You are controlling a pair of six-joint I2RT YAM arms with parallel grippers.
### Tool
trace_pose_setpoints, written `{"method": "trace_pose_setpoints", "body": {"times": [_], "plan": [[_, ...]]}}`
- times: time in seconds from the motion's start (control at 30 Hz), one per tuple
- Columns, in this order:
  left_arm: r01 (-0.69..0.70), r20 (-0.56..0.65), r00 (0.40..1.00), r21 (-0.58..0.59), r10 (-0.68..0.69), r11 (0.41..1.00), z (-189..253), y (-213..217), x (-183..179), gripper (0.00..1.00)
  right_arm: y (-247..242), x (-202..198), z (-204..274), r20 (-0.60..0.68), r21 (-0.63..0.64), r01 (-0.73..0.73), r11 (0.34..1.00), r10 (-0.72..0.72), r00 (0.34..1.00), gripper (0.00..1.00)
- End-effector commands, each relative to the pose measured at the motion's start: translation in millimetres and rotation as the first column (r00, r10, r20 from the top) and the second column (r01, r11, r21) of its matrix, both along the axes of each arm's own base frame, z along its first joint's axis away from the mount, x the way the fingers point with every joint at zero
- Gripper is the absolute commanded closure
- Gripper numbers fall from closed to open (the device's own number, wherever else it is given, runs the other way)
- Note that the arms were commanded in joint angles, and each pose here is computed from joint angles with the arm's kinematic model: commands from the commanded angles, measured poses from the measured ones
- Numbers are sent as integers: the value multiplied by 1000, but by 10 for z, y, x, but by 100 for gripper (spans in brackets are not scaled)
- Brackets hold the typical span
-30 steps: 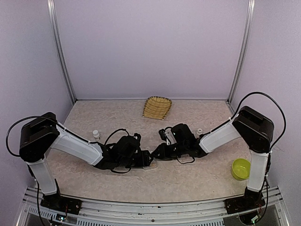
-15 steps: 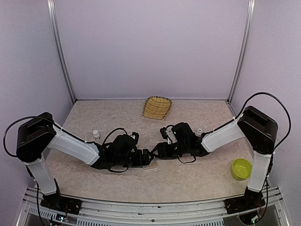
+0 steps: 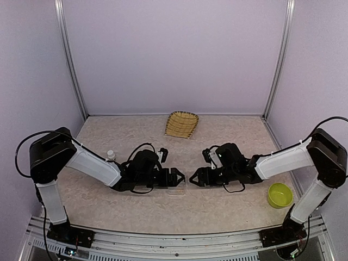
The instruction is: Sort the pills into containers
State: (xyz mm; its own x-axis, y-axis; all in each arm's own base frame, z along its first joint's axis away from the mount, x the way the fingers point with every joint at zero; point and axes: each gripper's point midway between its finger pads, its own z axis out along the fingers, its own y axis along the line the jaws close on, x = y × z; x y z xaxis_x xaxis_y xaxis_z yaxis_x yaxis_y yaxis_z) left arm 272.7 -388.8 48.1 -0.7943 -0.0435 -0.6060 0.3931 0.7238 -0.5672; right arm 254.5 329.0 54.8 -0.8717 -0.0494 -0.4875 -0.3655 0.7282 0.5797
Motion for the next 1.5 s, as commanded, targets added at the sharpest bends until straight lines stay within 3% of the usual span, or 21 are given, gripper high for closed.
{"method": "trace_pose_setpoints", "body": {"times": [0.0, 0.13, 0.23, 0.47, 0.67, 0.87, 1.1, 1.47], "plan": [[155, 83, 986, -103, -146, 983, 249, -416, 100, 11, -266, 11, 164, 38, -10, 75, 997, -75, 996, 25], [243, 69, 970, -167, -235, 956, 219, -701, 114, 2, -391, -49, 346, 77, 28, 101, 995, -103, 992, 28], [239, 68, 971, -234, -230, 942, 333, -731, 190, 1, -446, -119, 394, 95, 41, 91, 995, -95, 991, 31], [94, 114, 991, -216, -70, 972, 640, -153, 386, 1, -309, -319, 315, 152, -6, -49, 999, 49, 987, 40], [13, 162, 987, -167, 15, 986, 902, 306, 241, 1, -120, -465, 66, 124, -74, -140, 987, 149, 981, 41], [-72, 207, 972, -173, 108, 982, 1228, 734, 28, 1, 12, -507, -134, 135, -240, -144, 960, 180, 974, 31], [-149, 260, 946, -181, 193, 972, 1528, 1080, -163, 1, -69, -399, -387, 164, -480, -21, 877, 113, 980, 21], [-198, 280, 926, -208, 252, 958, 1716, 1319, -288, 1, -124, -289, -532, 188, -579, 64, 813, 57, 980, 4]]}}
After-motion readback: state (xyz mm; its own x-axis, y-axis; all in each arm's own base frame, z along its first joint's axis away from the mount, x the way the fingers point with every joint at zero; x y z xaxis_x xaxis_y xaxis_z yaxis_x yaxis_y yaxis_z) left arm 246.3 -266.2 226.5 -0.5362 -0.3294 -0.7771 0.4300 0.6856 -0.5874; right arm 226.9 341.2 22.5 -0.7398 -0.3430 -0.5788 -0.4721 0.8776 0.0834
